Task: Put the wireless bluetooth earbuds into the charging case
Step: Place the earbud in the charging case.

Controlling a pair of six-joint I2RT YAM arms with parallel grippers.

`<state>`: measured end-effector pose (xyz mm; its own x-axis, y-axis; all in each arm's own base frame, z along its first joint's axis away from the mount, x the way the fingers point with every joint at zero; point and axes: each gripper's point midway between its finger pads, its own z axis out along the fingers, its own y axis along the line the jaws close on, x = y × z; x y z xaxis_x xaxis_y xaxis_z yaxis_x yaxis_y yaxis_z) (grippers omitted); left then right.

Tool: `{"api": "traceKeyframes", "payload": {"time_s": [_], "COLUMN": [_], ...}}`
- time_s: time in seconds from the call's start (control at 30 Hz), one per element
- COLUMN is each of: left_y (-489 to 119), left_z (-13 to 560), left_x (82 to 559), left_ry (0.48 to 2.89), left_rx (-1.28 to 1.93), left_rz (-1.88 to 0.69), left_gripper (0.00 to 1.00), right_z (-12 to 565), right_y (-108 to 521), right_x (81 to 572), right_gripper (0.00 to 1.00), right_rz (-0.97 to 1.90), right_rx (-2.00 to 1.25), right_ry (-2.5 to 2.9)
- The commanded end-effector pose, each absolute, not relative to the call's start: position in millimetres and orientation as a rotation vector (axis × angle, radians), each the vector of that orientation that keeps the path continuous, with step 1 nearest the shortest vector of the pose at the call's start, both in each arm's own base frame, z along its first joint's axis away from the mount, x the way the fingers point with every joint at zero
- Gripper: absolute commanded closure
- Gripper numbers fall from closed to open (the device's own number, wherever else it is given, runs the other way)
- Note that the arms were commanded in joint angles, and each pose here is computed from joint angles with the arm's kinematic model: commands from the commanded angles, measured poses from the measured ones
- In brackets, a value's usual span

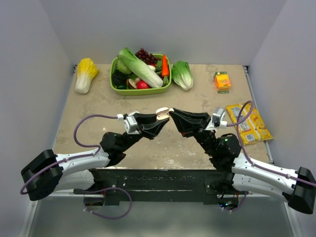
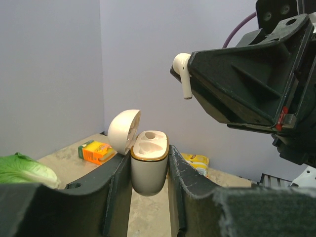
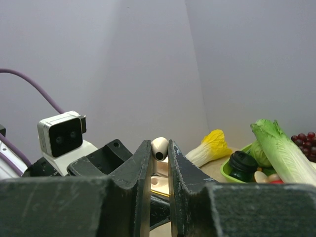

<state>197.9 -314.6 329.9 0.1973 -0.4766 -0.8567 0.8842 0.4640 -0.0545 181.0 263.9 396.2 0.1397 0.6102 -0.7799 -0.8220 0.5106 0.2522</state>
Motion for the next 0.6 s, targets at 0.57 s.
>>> {"api": "traceKeyframes", "payload": {"time_s": [0.57], "left_y": [-255.8], "left_z": [450.4], "left_x": [142.9], "left_ry": [0.412], "left_rx": [0.317], "left_rz": [-1.140], "left_gripper": [1.00], "right_z": [385.9], "right_y": [257.4], "right_x": [195.4], "right_gripper": [1.00], "right_rz": [0.952], "right_rx": [-0.220], "right_ry": [0.975]}}
